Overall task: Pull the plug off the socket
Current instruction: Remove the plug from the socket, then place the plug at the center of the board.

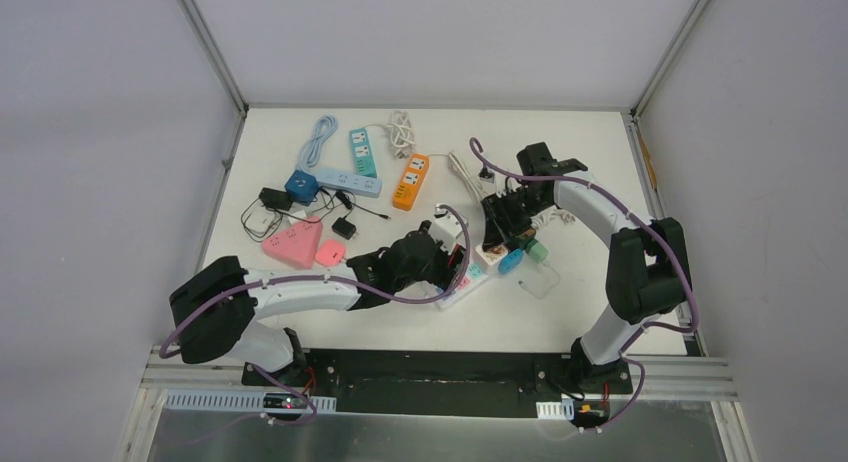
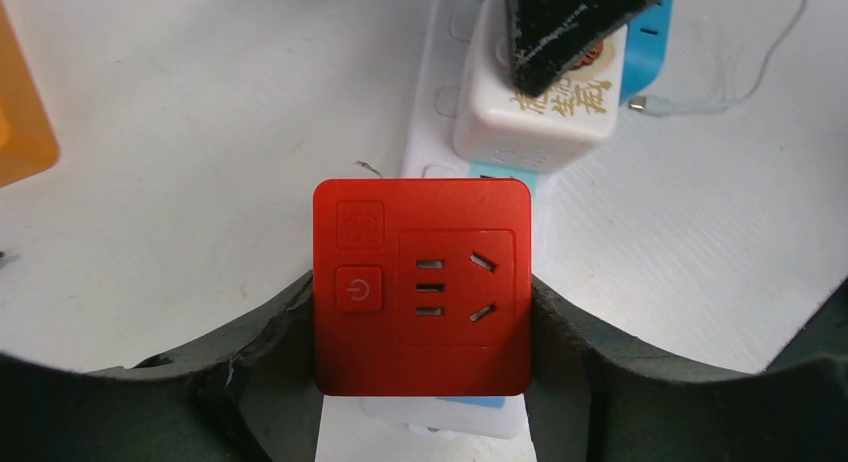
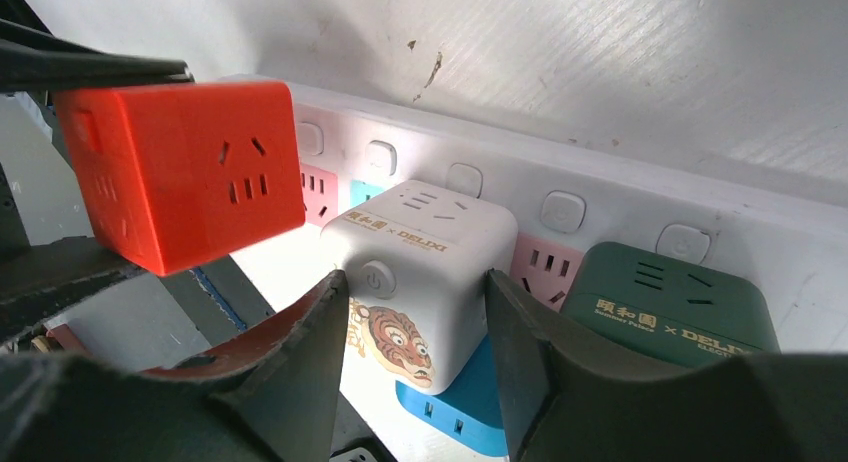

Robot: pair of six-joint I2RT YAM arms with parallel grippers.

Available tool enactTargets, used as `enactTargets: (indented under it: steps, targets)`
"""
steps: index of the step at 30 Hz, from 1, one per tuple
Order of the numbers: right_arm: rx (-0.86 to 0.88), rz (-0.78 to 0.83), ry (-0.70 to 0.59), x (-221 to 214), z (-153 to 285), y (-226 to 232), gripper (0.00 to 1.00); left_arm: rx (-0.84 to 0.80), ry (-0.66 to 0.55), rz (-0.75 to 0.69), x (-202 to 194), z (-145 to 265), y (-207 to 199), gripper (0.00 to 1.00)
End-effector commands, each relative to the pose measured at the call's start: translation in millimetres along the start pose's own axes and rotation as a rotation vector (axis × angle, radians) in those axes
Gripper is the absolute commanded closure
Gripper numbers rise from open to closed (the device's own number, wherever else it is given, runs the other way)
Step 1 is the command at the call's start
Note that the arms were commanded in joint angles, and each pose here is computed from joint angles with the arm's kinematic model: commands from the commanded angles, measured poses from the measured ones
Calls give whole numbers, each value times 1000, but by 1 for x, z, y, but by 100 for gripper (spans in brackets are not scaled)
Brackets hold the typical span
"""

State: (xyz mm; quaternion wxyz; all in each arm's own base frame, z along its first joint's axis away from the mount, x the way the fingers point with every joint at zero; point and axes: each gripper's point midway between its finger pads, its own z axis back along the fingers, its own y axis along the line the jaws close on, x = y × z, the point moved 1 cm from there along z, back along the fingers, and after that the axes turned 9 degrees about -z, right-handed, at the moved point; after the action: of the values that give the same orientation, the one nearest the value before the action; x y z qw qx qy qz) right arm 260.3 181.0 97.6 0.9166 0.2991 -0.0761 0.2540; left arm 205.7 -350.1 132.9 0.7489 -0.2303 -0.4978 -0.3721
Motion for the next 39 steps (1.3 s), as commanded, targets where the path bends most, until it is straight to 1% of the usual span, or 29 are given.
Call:
enactTargets:
  steps: [1,3,5,11,14,18,23,27,35,39]
  targets:
    - [-193,4,148,-32,-17,-48,48,47,-87,-94,30,3,0,100]
    - [-192,4,147,-32,-17,-48,48,56,-77,-101,32,5,-1,100]
    - [-189,4,146,-32,-16,-47,48,80,-94,-58,36,11,6,100]
    - [-149,15,124,-27,-13,-38,46,36,-171,209,36,39,43,100]
    - [-128,24,98,-23,-9,-32,44,113,-199,283,27,54,67,100]
    - [-99,31,57,-18,-2,-24,39,228,-200,368,12,72,99,100]
    - [-75,55,6,-12,7,-15,31,297,-187,448,0,84,128,100]
    - [-58,68,-22,-9,12,-10,26,306,-170,496,-5,81,145,100]
    - [-26,85,-47,-7,17,-4,22,271,-159,589,-7,52,171,100]
    - [-11,95,-53,-7,19,0,17,292,-145,625,-10,42,190,100]
